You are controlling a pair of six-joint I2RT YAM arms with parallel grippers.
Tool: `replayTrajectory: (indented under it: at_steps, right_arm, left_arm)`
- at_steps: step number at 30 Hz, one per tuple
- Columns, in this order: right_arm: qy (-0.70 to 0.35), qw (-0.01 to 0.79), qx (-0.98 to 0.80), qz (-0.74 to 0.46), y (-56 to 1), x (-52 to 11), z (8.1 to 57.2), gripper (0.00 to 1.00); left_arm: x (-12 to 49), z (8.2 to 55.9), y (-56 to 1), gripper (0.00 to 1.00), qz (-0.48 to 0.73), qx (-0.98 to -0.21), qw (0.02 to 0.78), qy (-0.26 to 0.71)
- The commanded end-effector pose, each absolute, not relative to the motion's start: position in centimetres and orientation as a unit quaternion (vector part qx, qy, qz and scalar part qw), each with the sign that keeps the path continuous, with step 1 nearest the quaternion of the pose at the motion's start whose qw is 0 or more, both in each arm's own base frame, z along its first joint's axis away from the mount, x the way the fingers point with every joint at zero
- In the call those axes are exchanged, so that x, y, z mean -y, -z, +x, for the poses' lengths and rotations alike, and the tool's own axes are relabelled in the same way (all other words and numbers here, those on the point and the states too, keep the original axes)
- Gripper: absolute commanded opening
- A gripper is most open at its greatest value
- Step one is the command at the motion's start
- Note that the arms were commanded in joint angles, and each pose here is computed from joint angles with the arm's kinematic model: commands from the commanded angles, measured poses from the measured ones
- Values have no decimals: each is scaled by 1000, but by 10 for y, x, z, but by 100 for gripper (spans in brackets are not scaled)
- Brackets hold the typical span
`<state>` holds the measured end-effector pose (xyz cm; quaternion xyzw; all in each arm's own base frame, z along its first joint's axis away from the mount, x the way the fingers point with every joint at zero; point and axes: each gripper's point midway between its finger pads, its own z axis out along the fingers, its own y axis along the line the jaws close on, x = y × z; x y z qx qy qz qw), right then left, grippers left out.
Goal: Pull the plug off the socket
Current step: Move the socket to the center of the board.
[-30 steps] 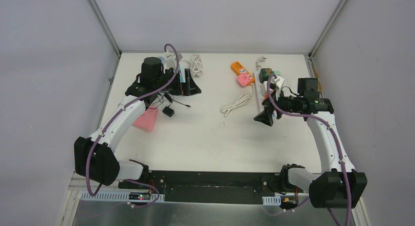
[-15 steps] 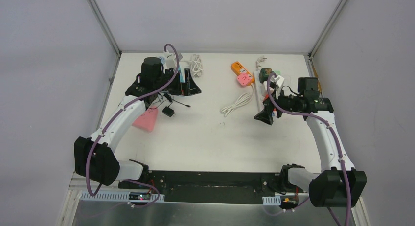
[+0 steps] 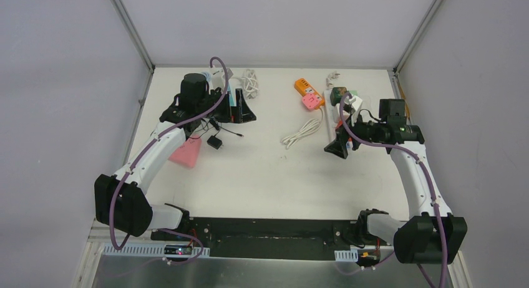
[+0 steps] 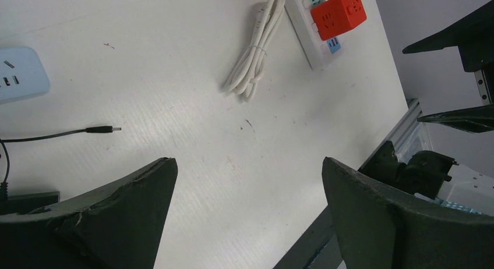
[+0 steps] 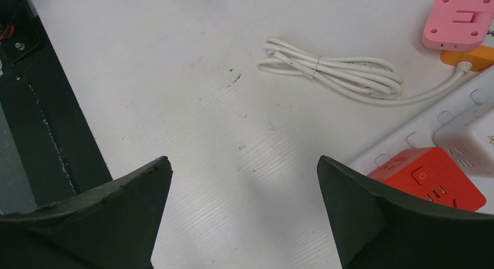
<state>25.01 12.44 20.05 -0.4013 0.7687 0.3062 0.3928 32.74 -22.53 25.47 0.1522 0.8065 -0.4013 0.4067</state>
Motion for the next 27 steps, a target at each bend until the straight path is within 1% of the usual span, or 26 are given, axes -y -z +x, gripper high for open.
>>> replayTrajectory:
  at_steps: [1,20,27]
  right_arm:
    - [-303,405,-765,-397,-205,-124,256,100]
    - [-299,406,-772,-388,-204,-122,261,100]
    - [-288,409,-787,-360,-203,-118,270,100]
  left_arm:
    - [230,329,-272,99,172,-791,428,402]
    - [230,328,-271,99,175,-792,428,398]
    - [231,328,-271,99,176,-793,428,396]
